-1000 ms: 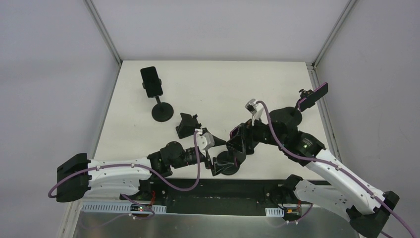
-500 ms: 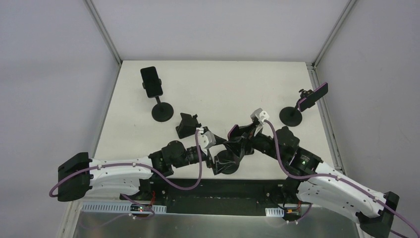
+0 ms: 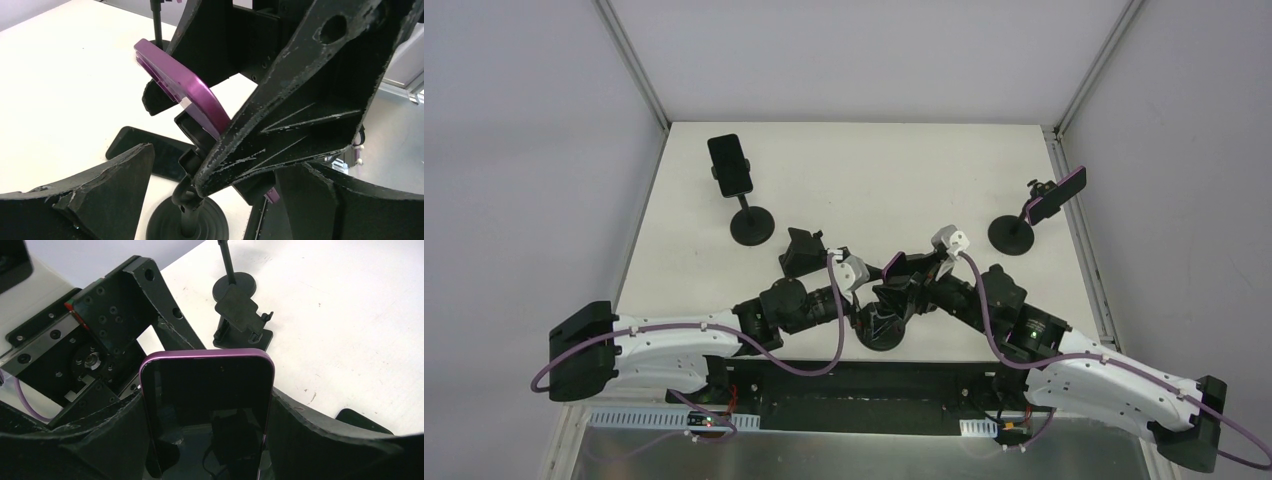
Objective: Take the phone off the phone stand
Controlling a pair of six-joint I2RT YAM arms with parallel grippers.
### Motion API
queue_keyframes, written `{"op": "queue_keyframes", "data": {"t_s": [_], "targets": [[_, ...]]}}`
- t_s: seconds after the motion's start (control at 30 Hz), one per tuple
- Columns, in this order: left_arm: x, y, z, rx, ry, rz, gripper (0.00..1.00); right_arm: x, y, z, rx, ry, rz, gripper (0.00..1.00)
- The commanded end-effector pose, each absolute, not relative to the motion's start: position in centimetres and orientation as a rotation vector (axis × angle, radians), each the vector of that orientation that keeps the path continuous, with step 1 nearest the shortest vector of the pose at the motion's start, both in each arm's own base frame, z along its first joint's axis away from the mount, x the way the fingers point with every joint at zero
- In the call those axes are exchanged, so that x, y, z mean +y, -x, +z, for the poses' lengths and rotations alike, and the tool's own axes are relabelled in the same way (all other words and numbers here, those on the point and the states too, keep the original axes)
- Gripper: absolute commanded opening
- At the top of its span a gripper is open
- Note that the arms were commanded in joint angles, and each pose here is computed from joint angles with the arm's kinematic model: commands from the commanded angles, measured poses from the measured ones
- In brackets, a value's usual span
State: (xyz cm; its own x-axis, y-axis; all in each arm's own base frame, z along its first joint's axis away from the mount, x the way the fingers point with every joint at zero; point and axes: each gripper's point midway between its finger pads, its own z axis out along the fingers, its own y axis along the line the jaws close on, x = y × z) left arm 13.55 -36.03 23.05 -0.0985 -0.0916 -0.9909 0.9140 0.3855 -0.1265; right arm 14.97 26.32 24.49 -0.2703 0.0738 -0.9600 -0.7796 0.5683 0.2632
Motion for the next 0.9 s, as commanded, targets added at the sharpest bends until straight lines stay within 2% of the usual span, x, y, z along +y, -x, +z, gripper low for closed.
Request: {"op": "queue_keyframes", "data": {"t_s": [0.0,0.23,0.3,0.37,0.5,0.87], "targets": [[-36.4,-14.7,26.0,1.347,-0.735,-0.993,0.89,25.9,-15.2,23.6,1.661,0.603,0.876,0.00],[-36.6,-14.2,25.1,1.369,-0.750,-1.020,0.64,25.6,-15.1,23.8,1.656,0.588,0.883,0.00],[-36.6,-14.0,24.8,1.377,-0.753,-1.030,0.50,25.5,-15.1,23.8,1.654,0.588,0.886,0.00],[-36.4,-13.9,24.5,1.382,-0.756,-1.037,0.29,25.5,-15.0,23.8,1.653,0.596,0.885,0.00],[-35.9,-13.7,24.1,1.376,-0.770,-1.024,0.00,25.4,-14.3,23.3,1.646,0.661,0.883,0.00],[-33.9,-15.5,22.6,1.389,-0.733,-0.872,0.00,25.2,-13.2,22.8,1.584,0.786,0.877,0.00]]}}
